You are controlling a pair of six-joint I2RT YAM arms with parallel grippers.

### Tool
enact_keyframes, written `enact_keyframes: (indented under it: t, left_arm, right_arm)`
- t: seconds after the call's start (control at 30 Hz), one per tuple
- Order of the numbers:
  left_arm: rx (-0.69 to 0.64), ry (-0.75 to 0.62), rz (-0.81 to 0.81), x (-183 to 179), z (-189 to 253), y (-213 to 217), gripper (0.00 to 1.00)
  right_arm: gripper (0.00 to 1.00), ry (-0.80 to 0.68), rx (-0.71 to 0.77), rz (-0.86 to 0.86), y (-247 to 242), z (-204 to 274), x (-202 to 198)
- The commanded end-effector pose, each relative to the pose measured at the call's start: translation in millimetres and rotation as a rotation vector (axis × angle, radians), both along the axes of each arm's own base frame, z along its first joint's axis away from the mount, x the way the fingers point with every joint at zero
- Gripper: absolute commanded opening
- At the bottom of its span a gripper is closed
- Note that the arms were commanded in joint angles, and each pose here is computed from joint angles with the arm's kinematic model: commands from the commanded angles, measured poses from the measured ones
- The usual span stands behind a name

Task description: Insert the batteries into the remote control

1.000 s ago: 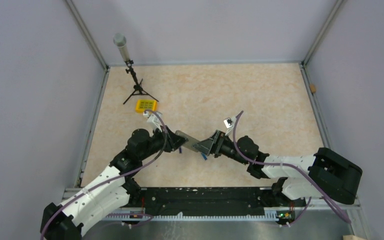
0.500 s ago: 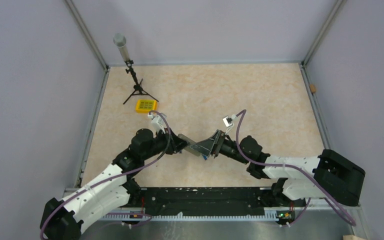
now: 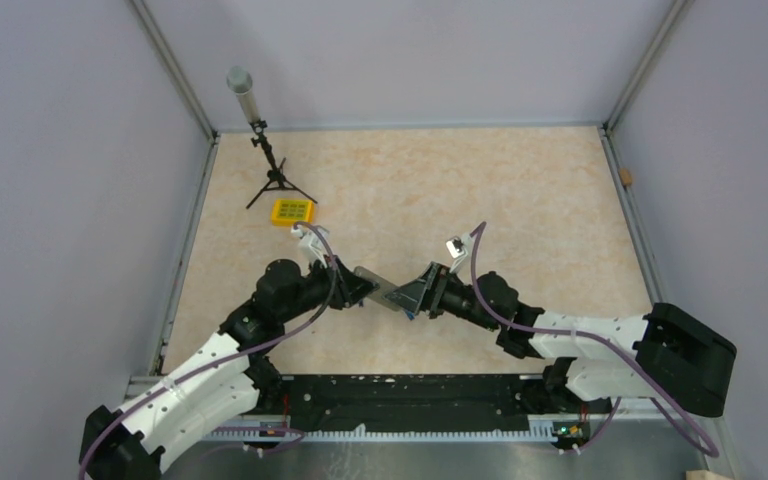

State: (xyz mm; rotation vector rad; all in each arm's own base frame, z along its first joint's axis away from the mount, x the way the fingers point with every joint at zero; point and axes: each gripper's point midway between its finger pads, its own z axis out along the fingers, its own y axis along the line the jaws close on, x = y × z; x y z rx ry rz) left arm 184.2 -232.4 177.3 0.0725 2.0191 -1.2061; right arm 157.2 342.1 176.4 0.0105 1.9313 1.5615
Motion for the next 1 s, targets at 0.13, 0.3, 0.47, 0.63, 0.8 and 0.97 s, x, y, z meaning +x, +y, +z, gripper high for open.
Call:
enact_keyframes:
  t: [0.13, 0.3, 0.47, 0.63, 0.8, 0.97]
  left_arm:
    - [-0.058, -0.068, -0.014, -1, 35, -3, 0.0]
    - [-0.062, -0.072, -0.014, -2, 38, -2, 0.0]
    - [-0.062, -0.078, -0.007, -2, 39, -1, 0.0]
    - [-0.066, -0.079, -0.007, -2, 40, -1, 0.0]
    - [-0.076, -0.078, -0.017, -4, 42, -2, 0.0]
    - [-0.089, -0.078, -0.026, -6, 45, -3, 0.0]
  right_arm:
    - [0.76, -0.021, -0.008, -0.023, 1, 5, 3]
    - [0.76, -0.016, -0.021, -0.026, 1, 2, 3]
    - [0.76, -0.014, -0.027, -0.02, 2, 2, 2]
    - [0.76, -0.013, -0.028, -0.013, 5, 0, 0]
    - [0.76, -0.013, -0.027, -0.01, 7, 1, 0]
    - [0.76, -0.014, -0.05, -0.041, 8, -1, 6]
